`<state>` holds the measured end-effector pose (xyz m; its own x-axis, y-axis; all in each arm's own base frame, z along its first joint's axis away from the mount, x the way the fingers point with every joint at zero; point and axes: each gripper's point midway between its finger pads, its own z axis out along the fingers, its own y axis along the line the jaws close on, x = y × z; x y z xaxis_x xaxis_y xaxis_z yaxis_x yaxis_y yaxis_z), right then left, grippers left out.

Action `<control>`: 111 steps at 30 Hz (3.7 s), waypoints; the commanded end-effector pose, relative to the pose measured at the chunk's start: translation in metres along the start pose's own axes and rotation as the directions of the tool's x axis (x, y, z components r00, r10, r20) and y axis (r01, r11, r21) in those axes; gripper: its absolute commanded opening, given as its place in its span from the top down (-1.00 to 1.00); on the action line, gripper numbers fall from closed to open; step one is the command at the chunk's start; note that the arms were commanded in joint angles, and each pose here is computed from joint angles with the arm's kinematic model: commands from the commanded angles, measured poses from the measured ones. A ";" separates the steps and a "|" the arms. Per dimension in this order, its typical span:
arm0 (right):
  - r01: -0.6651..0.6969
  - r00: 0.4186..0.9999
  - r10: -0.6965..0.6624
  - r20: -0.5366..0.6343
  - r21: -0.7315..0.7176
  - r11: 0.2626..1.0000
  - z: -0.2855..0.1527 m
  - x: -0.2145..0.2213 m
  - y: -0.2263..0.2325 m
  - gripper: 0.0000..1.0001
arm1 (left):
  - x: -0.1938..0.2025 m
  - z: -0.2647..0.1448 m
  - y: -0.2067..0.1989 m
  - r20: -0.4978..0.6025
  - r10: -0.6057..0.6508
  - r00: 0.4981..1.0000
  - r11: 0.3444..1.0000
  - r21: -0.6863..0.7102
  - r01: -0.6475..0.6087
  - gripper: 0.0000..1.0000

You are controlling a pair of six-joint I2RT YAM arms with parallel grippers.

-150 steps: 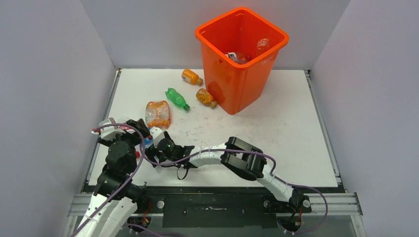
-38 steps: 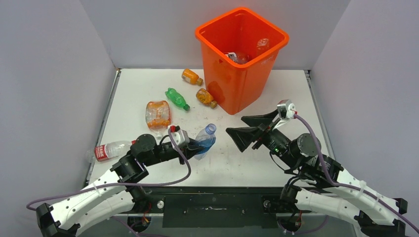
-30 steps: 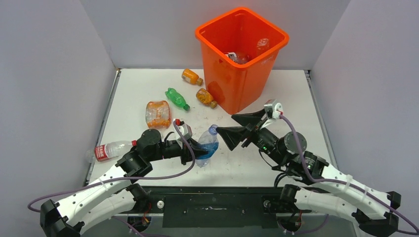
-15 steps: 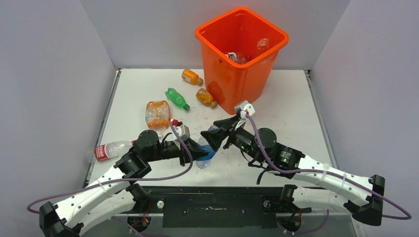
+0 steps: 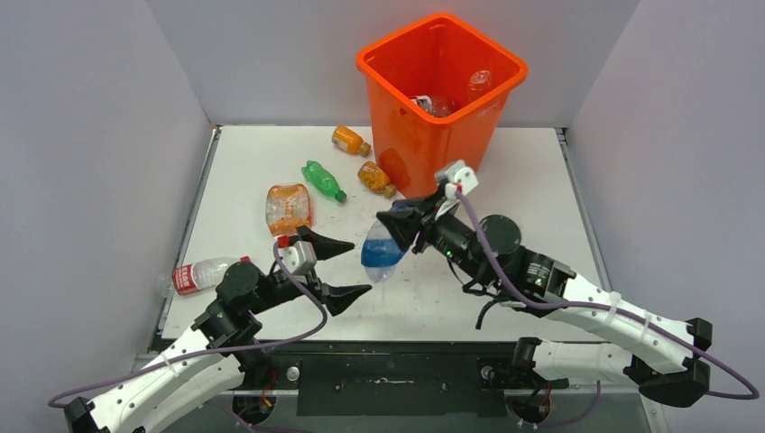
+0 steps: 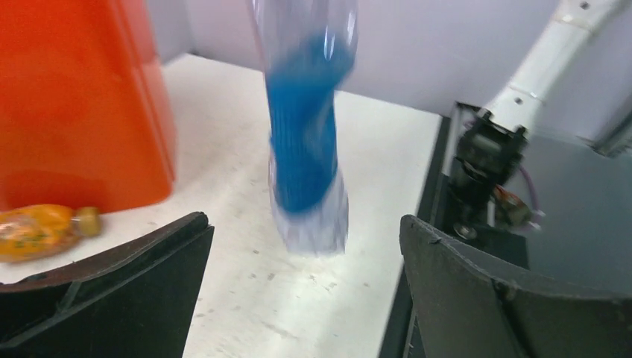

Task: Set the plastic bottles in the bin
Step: Place the plastic bottle in the trash bin, then pick up the plastic bottle at the center of the board.

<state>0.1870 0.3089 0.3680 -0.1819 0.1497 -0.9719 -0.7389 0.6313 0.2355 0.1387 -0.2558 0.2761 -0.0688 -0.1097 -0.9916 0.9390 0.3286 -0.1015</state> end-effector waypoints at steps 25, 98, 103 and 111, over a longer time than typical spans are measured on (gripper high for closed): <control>-0.371 0.646 -0.237 0.725 0.571 0.732 0.007 -0.323 -0.305 0.89 | -0.069 -0.113 0.129 0.150 0.330 0.932 0.559 -0.827 -0.065 -0.92; -0.350 0.936 0.337 0.096 0.303 0.886 -0.034 0.153 -0.124 -0.96 | 0.206 -0.141 0.288 -0.047 -0.742 0.668 0.062 -0.998 -0.001 -0.04; -0.361 0.932 0.347 0.099 0.297 0.884 -0.035 0.152 -0.123 -0.96 | 0.211 -0.141 0.287 -0.052 -0.757 0.651 0.066 -0.998 -0.002 0.24; -0.370 0.929 0.356 0.100 0.288 0.883 -0.038 0.147 -0.120 -0.96 | 0.182 -0.137 0.285 -0.018 -0.696 0.717 0.065 -0.997 0.038 0.89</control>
<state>0.2272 0.2266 0.1814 -0.3847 0.4001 -0.8318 -0.3853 0.7493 0.5386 0.3337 -0.0519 0.0179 -0.7859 -0.2671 -0.5577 -0.2756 0.9587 -0.0707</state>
